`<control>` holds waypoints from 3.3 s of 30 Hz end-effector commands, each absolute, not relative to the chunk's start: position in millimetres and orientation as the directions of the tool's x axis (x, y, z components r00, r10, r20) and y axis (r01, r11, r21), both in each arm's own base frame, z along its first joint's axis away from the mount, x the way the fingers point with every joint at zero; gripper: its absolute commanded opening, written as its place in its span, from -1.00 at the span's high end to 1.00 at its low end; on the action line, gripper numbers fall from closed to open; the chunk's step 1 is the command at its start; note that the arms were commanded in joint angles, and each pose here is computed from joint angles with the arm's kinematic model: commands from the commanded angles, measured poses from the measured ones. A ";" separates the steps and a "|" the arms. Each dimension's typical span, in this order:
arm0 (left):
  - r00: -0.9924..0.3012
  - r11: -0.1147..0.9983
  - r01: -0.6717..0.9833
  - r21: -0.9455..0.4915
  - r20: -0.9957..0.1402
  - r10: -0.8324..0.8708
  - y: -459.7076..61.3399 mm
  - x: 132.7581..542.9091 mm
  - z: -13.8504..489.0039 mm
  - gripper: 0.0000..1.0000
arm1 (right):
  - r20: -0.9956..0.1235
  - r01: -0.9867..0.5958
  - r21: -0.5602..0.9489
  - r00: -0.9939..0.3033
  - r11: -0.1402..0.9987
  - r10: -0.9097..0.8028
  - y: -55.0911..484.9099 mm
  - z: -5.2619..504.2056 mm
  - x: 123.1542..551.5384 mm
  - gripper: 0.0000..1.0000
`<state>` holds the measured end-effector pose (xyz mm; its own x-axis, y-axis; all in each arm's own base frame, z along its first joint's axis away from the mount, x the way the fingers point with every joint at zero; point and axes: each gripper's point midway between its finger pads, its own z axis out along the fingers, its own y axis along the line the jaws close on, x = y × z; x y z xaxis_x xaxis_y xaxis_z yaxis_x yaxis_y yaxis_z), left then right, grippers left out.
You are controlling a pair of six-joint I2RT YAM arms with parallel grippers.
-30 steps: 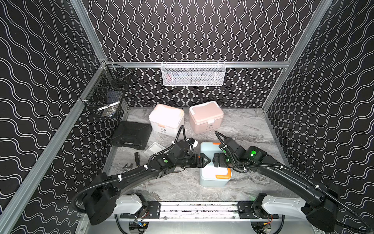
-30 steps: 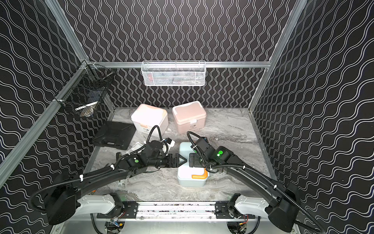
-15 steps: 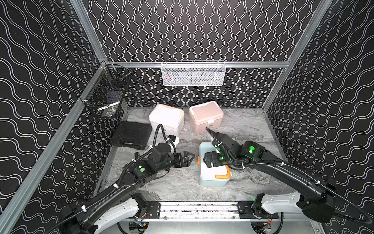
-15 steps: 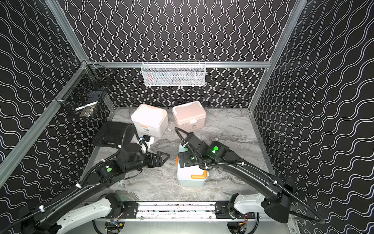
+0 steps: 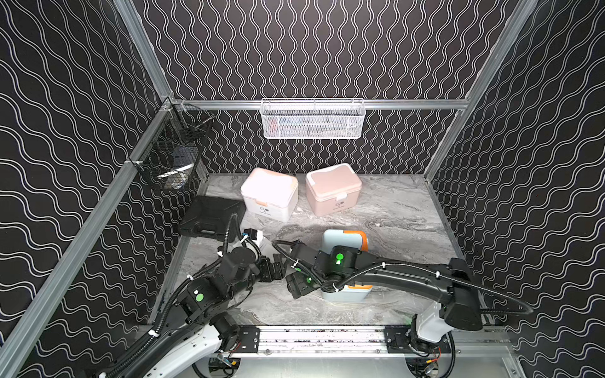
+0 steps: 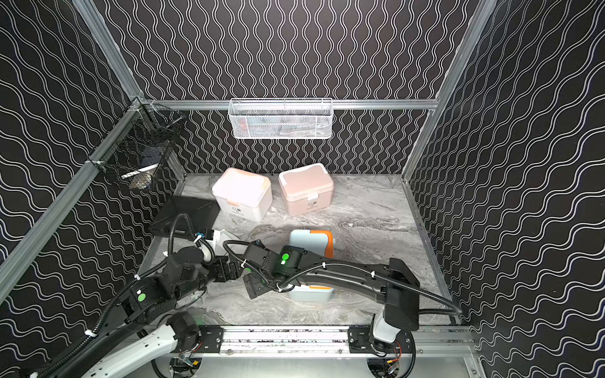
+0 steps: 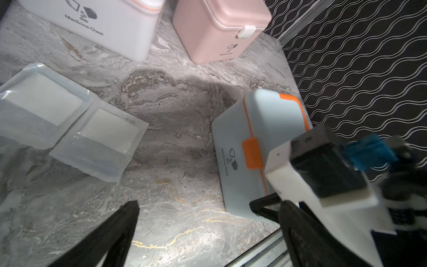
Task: Open first aid kits and take out gauze
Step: Move the first aid kit to the center of the board.
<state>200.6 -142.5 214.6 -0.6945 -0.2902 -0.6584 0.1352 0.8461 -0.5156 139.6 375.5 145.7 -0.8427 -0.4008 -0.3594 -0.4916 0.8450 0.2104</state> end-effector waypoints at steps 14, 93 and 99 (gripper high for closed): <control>-0.739 0.821 0.155 -0.550 -0.616 -0.273 -162.6 204.9 198.0 -0.98 | -0.406 0.044 0.087 -0.911 0.995 0.076 180.2 126.3 190.6 -0.80; -0.703 0.827 0.239 -0.509 -0.678 -0.214 -253.5 407.4 263.0 -0.98 | -0.612 0.043 0.588 -0.629 0.808 0.478 128.5 281.3 474.3 -1.00; -0.729 0.819 0.202 -0.538 -0.641 -0.241 -259.0 461.5 234.1 -0.98 | -0.561 0.041 0.664 -0.634 0.747 0.533 105.4 254.5 528.4 -0.94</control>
